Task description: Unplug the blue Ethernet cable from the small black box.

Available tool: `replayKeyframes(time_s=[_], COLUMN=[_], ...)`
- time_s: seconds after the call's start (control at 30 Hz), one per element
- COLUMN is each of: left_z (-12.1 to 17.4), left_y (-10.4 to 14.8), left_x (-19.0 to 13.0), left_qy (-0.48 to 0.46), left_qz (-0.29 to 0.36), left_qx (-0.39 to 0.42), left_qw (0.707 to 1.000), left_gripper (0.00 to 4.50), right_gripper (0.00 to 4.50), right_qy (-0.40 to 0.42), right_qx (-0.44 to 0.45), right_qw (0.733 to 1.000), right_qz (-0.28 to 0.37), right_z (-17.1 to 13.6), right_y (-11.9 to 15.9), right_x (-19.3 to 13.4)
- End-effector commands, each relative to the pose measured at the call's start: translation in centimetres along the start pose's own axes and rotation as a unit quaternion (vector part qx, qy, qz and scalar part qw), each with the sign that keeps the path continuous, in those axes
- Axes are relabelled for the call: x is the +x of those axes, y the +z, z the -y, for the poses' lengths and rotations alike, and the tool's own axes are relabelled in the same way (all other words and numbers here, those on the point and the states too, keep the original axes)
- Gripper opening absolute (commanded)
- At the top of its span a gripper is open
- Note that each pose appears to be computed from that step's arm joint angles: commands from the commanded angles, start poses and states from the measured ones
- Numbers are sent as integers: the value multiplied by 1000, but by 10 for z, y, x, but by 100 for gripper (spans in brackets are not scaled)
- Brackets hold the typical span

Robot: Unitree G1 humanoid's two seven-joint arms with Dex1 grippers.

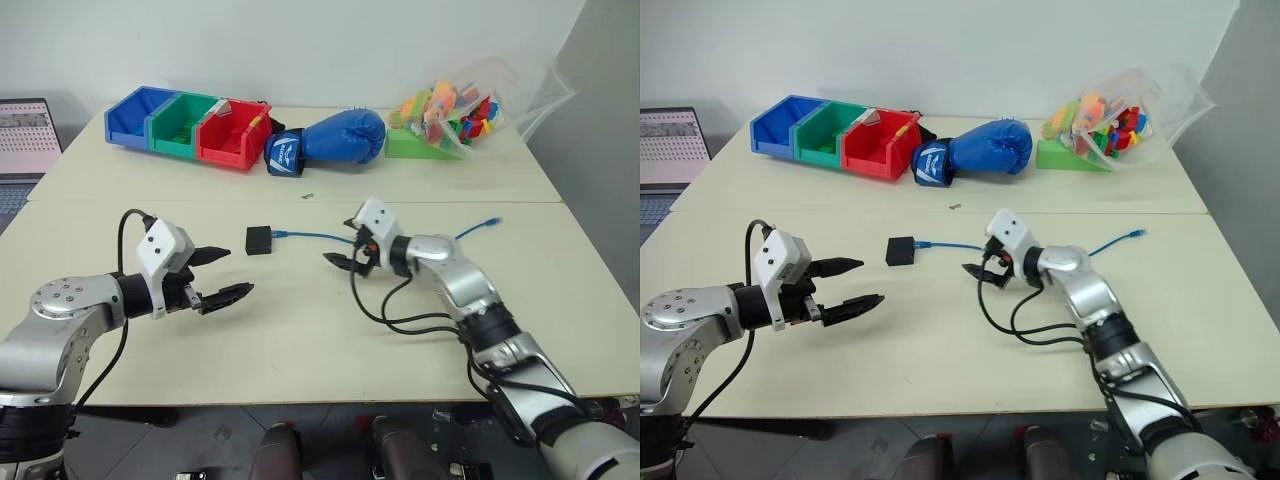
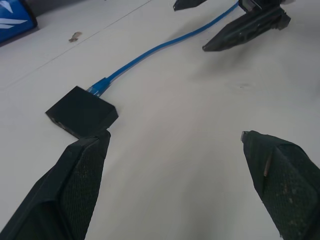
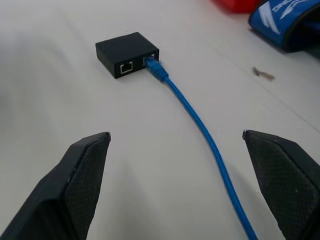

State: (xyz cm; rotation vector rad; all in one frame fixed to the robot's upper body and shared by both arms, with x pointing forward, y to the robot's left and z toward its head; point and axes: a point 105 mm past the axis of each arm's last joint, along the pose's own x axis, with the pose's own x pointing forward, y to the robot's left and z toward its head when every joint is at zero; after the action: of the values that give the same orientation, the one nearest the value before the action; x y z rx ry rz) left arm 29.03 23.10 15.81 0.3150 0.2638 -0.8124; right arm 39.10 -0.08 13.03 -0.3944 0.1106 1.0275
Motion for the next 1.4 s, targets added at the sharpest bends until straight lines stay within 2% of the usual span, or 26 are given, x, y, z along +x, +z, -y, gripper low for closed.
replayKeyframes(time_s=[0.03,0.13,0.27,0.37,0.77,0.93,1.07,1.2,1.3,1.4], left_z=[-7,-8,-7,-6,-2,4,11,12,12,14], left_y=[5,3,2,2,4,4,3,3,3,5], left_x=[-7,-6,-5,-5,7,10,9,12,15,20], left_qy=[10,11,10,9,-5,-27,-54,-60,-66,-75], left_qz=[0,-5,-4,-3,5,11,16,21,23,33], left_qx=[24,30,34,36,42,31,14,12,11,4], left_qw=[1000,999,999,999,999,999,998,998,998,997], left_gripper=[447,447,447,450,450,450,450,450,450,450], right_gripper=[450,450,450,398,143,6,1,1,1,1], right_qy=[-12,-24,-34,-33,-13,-17,-14,-1,-15,-1], right_qx=[-31,-7,16,26,41,27,-29,-62,-67,-64], right_qw=[999,999,998,996,991,991,991,989,986,981], right_qz=[0,-23,-59,-77,-125,-129,-128,-131,-151,-181], right_z=[7,11,17,21,21,26,35,33,32,18], right_y=[18,17,5,-2,-22,-24,-30,-43,-52,-61], right_x=[21,36,40,38,29,24,5,-43,-85,-121])
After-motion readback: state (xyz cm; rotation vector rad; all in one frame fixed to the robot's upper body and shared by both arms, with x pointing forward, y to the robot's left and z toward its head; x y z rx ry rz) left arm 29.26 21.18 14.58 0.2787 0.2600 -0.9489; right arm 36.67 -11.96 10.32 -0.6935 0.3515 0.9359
